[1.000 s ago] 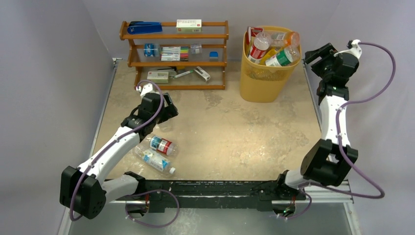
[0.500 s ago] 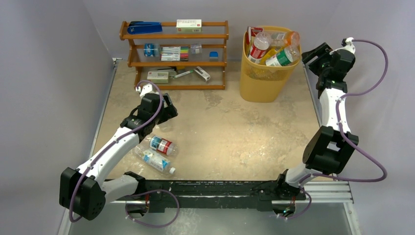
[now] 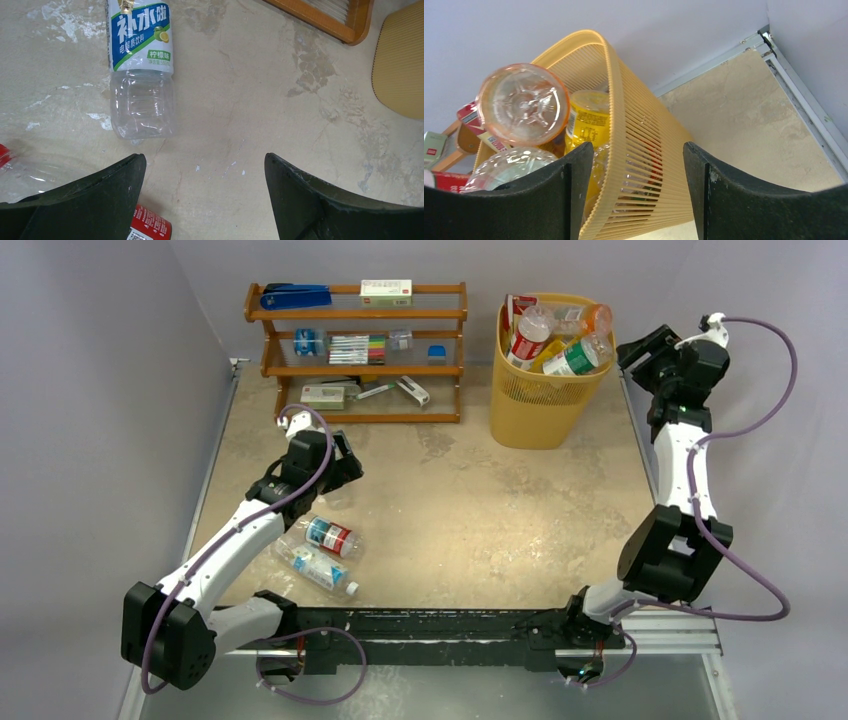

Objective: Put the plastic bottles in the bin
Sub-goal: Adjust the trash bin at the center of the board.

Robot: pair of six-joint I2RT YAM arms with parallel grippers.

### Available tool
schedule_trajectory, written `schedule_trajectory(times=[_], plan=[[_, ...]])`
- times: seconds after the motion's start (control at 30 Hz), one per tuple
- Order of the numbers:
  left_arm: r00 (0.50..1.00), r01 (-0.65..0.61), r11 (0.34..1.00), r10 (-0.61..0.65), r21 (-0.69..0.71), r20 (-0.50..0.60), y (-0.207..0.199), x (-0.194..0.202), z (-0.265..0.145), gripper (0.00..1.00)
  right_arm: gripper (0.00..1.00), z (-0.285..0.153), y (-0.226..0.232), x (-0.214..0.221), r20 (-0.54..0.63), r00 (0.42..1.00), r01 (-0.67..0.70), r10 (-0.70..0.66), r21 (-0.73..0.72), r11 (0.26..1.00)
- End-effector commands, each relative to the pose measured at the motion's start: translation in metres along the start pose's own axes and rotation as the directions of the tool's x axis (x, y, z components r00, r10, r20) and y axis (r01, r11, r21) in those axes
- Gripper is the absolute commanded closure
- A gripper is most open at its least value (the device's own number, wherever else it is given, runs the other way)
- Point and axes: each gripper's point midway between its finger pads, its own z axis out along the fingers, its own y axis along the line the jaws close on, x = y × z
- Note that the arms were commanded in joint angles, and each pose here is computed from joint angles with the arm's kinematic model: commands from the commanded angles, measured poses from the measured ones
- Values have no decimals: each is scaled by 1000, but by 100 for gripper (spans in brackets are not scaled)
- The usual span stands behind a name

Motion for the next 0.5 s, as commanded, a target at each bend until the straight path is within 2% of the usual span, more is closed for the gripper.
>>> schedule_trajectory(times=[0.0,0.33,0.47], plan=[[999,8,1000,-9,23,44,-8,-17,-6,12,32,-21,32,-31,88,995,57,-49,-91,994],[999,11,1000,-13,27,39,-8,-14,-4,12,41,0,30,-16,10,998,58,-58,-93,994],[999,12,1000,-13,25,38,-7,-12,-4,12,42,7,36,-8,-10,997,73,-74,-101,992]])
